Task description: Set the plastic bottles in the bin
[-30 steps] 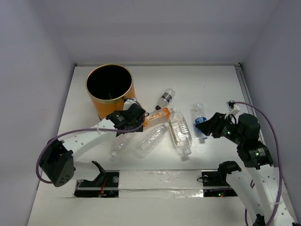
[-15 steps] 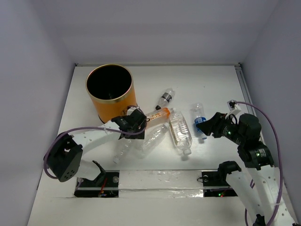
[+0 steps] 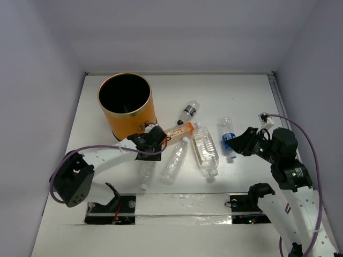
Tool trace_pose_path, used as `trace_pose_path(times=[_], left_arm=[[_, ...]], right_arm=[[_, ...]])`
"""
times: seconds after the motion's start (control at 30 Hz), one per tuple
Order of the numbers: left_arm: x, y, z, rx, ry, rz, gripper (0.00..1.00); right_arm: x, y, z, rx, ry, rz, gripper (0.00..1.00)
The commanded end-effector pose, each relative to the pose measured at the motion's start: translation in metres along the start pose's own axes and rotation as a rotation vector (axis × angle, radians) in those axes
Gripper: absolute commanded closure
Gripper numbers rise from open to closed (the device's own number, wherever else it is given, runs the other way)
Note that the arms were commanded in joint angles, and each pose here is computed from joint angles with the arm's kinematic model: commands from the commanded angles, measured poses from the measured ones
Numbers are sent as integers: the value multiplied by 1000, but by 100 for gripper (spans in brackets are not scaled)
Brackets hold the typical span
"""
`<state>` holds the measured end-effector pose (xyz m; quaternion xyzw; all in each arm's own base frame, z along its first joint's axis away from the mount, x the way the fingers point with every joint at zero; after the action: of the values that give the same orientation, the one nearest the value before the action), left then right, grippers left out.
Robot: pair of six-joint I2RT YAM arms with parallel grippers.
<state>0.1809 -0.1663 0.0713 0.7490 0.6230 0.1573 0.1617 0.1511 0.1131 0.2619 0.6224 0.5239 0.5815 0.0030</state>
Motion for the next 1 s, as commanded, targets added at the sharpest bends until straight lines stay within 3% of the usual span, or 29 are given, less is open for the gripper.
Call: trace_pose_path(times=[0.0, 0.1, 0.17, 0.23, 0.47, 0.57, 0.7, 0.8, 0.97], left_arm=[[-4, 24, -29, -81, -24, -19, 72], [-7, 42, -62, -147, -61, -44, 73], [-6, 60, -93, -208, -94, -70, 74], [-7, 73, -121, -272, -133, -82, 75], [-7, 167, -265, -694, -329, -175, 76], [5, 206, -317, -869, -303, -197, 74], [37, 256, -348, -1024, -165, -228, 73], [67, 290, -353, -1109, -57, -260, 72], [112, 321, -341, -1176, 120, -339, 72]], right_arm=[[9, 1, 2, 21, 52, 4, 72], [8, -2, 4, 42, 52, 17, 82], [8, -5, 8, 63, 55, 30, 82], [10, -8, 12, 80, 61, 33, 82], [33, -23, 34, 186, 91, 34, 72], [47, -34, 47, 240, 82, 27, 56], [60, -48, 67, 276, 43, 18, 25], [59, -58, 84, 284, -22, 36, 12], [59, -75, 115, 319, -97, 51, 4]])
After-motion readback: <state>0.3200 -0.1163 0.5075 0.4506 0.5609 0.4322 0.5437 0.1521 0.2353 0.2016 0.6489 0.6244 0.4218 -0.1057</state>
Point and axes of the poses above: each gripper's point midway between its finger pads, its own z axis out along the fingers, its own x axis along the line the jaws close on, y = z × x, the point moved 4 cm from there along -z, back along the fingers, and after that the axes turned 7 degrees about z, right-handed, at the moved point
